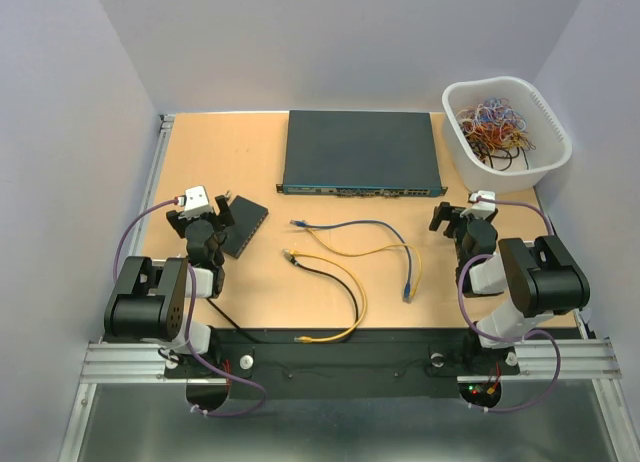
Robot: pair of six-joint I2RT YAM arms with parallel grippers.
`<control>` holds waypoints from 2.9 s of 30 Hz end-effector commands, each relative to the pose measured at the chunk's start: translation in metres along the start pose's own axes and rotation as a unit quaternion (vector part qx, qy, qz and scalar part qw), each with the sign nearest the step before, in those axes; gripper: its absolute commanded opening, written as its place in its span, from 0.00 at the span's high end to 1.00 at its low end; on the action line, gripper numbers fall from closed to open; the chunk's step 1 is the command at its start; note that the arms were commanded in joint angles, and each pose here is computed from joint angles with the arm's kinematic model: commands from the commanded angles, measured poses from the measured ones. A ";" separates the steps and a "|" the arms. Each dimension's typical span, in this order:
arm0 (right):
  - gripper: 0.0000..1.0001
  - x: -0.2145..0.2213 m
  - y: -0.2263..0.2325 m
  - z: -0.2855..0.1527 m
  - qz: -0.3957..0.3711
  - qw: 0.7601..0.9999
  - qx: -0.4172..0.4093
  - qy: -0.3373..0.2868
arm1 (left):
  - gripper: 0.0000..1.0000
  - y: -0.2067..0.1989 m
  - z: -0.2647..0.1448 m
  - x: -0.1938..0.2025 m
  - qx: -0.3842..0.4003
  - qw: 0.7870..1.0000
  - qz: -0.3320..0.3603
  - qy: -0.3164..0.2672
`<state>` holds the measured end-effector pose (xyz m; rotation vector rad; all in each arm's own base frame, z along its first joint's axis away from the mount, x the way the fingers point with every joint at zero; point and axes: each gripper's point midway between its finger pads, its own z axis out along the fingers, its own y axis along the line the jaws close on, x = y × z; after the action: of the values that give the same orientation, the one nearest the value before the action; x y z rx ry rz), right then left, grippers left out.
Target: Insert the plug into the switch port
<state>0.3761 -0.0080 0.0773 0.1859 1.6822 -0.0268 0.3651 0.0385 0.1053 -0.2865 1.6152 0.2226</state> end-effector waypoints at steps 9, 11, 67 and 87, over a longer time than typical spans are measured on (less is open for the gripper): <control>0.00 -0.019 -0.004 0.002 0.010 0.999 0.015 -0.040 | 0.01 -0.005 0.001 -0.071 0.006 0.990 -0.048 -0.135; 0.00 -0.019 -0.004 0.002 0.010 0.999 0.015 -0.040 | 0.01 -0.005 0.001 -0.071 0.006 0.990 -0.048 -0.135; 0.41 -0.032 0.354 -0.181 -0.059 0.821 -0.512 0.247 | 0.01 -0.013 -0.074 -0.175 0.066 0.933 -0.269 -0.231; 0.57 0.065 0.401 -0.172 -0.131 0.803 -0.484 0.323 | 0.16 -0.030 -0.086 -0.157 0.108 0.927 -0.334 -0.132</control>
<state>0.2405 0.3991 0.0543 -0.9108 2.2327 0.7646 0.3044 -0.0128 0.2645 -0.5667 1.2045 -0.4173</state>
